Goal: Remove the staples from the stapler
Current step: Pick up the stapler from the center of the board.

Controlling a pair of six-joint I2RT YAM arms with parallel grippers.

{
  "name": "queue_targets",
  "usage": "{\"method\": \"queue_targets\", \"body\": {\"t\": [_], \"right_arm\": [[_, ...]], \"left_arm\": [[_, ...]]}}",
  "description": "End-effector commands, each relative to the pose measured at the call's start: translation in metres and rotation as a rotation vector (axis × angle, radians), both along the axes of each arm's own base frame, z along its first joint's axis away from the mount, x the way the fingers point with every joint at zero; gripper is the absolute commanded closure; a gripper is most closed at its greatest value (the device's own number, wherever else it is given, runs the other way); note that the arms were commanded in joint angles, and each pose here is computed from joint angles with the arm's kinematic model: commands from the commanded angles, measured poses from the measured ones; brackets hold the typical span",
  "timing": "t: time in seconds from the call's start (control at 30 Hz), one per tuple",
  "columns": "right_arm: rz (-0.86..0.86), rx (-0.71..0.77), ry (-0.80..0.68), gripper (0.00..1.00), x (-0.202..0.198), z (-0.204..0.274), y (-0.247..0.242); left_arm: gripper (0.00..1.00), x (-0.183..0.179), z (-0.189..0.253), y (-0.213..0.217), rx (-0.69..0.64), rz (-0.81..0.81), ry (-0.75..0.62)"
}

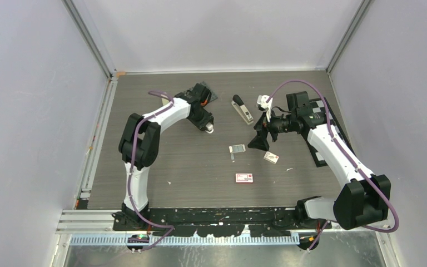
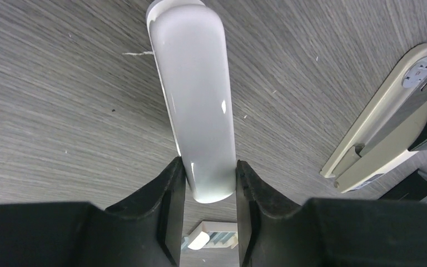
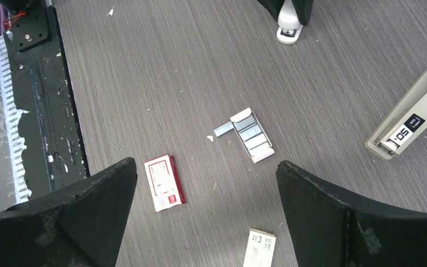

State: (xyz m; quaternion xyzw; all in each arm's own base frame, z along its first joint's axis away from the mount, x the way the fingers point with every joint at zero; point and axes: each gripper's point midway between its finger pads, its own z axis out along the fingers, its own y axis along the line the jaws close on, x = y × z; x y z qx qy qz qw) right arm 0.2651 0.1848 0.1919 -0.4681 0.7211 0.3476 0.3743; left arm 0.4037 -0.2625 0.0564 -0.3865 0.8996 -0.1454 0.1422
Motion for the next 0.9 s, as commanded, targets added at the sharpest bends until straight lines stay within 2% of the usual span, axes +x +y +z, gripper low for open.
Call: {"method": "queue_targets", "body": {"t": [0.0,0.13,0.3,0.47,0.53,0.6,0.73,0.87], "right_arm": [[0.023,0.029,-0.042,0.00,-0.002,0.012,0.002],[0.028,0.035,-0.038,0.00,-0.003,0.012,0.003],[0.042,0.057,-0.004,0.00,-0.005,0.009,0.006],[0.032,0.102,0.074,0.00,-0.004,0.005,0.014],[0.028,0.149,0.142,0.00,-0.004,0.004,0.021],[0.012,0.204,0.244,0.00,-0.003,0.002,0.029],[0.005,0.235,0.335,0.00,0.001,-0.011,0.044],[-0.006,0.232,0.316,0.00,0.005,-0.019,0.052]], "left_arm": [[0.91,0.001,0.012,-0.004,-0.064,-0.019,-0.049],[1.00,-0.011,0.026,-0.011,-0.145,-0.078,-0.102],[1.00,-0.030,0.046,-0.006,-0.196,-0.193,-0.231],[1.00,-0.052,0.069,-0.013,-0.299,-0.431,-0.413],[1.00,-0.067,0.081,-0.022,-0.414,-0.573,-0.514],[1.00,-0.077,0.088,-0.020,-0.461,-0.651,-0.630],[1.00,-0.095,0.083,-0.007,-0.392,-0.773,-0.748],[1.00,-0.111,0.084,0.000,-0.311,-0.925,-0.873]]}}
